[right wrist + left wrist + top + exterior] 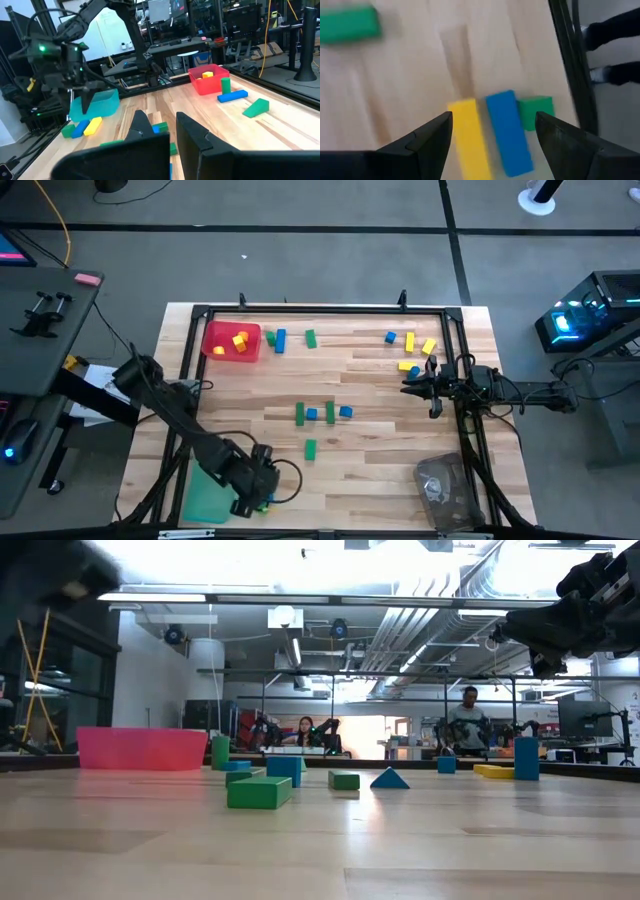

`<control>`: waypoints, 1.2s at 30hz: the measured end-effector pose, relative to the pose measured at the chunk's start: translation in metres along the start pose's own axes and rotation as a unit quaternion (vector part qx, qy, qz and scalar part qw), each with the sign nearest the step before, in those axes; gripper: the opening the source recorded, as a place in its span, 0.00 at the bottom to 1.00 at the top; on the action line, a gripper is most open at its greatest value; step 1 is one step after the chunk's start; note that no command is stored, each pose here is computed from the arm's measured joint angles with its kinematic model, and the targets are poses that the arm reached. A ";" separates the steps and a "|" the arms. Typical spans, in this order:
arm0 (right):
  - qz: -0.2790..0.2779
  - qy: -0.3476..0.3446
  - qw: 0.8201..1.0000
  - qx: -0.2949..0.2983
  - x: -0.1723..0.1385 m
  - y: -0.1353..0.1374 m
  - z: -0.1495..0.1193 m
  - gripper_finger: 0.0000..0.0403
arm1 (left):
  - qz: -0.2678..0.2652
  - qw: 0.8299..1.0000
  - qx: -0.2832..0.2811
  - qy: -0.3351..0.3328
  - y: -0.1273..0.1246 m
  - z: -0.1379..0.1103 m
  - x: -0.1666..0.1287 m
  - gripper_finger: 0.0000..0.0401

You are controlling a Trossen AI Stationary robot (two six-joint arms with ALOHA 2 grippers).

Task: Sort blocks
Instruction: Put the yellow block into the red bin

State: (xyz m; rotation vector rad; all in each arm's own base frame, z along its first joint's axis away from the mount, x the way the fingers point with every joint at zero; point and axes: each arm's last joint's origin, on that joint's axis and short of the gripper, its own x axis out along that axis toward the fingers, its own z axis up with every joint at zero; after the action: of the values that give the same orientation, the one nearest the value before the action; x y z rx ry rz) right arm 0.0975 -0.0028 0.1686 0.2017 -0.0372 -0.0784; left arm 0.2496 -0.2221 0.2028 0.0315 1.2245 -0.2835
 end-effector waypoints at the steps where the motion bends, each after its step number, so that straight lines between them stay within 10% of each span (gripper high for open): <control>1: 0.000 0.000 1.000 0.000 0.000 0.000 0.000 0.00 | 0.004 1.000 -0.019 0.006 0.000 -0.001 0.002 0.67; 27: 0.000 0.000 1.000 0.000 0.000 0.000 0.000 0.00 | 0.092 0.989 -0.023 0.114 0.013 -0.014 0.065 0.66; 36: 0.000 0.000 1.000 0.000 0.000 0.000 0.000 0.00 | 0.059 0.989 -0.014 0.135 0.035 -0.004 0.064 0.17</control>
State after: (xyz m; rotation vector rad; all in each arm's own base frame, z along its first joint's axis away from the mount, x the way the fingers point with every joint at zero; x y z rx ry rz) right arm 0.0975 -0.0028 0.1686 0.2017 -0.0373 -0.0783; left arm 0.2740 -0.2001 0.1376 0.1212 1.4891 -0.1614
